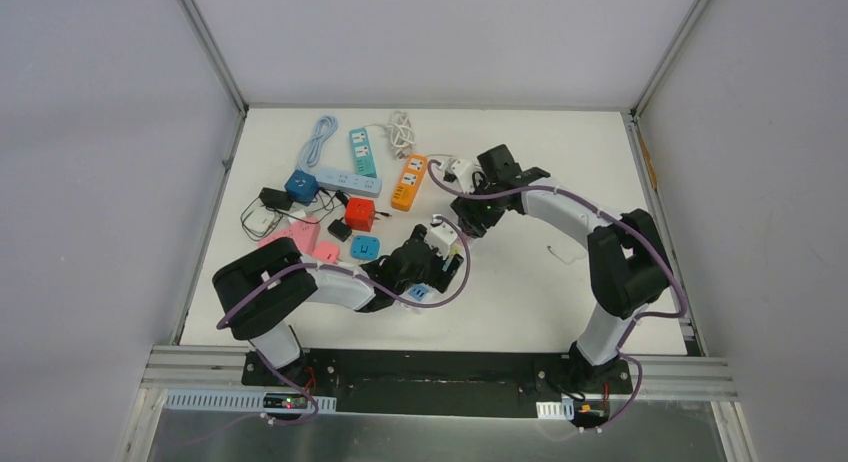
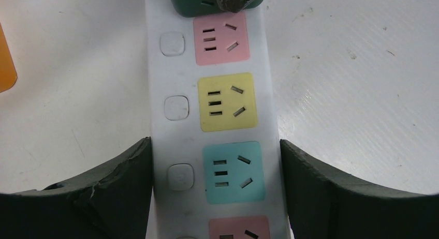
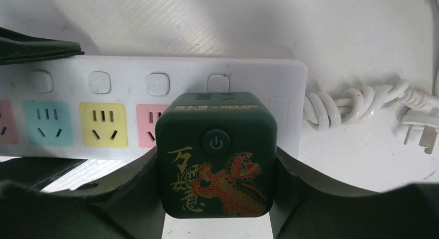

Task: Pull the plug off the socket
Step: Remove the plug from the socket.

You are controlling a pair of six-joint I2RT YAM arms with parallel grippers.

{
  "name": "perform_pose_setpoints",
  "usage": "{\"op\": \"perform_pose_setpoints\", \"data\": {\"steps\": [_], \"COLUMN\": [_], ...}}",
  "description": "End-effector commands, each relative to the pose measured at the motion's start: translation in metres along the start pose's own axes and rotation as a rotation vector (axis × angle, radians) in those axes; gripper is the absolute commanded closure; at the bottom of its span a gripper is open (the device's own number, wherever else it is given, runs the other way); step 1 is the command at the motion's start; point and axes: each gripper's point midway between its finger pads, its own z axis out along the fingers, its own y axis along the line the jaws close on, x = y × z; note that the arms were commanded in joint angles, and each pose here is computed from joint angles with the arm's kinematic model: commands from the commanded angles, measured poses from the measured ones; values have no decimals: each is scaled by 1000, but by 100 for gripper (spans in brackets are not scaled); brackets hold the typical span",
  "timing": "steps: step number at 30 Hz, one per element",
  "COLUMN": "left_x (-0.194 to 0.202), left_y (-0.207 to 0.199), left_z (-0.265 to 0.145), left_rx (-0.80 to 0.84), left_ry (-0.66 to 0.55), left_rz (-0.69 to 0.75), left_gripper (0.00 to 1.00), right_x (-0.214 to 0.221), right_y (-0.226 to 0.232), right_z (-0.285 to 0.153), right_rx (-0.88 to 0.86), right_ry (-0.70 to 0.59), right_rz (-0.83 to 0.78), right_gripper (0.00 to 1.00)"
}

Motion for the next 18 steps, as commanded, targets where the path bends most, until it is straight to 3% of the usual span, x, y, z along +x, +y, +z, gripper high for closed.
{"op": "perform_pose_setpoints", "data": {"steps": [1,6,12,18], "left_x": [65,67,71,72], "left_y": [-5,-4,-4,-4], "left_z": [-3,-1,1,0], "left_rx": [50,49,51,52], "left_ry": [219,227,238,238], "left_rz": [-82,-87,-92,-96], "left_gripper": [100,100,100,100], "right_x": [12,13,9,8], "right_y": [61,47,65,66], "right_z": [-2,-1,-10,-17], "right_rx": [-102,23,-202,-244], "right_ry": [93,120,66,48], "right_rz": [-48,-107,29,70], "right_gripper": [100,100,100,100]}}
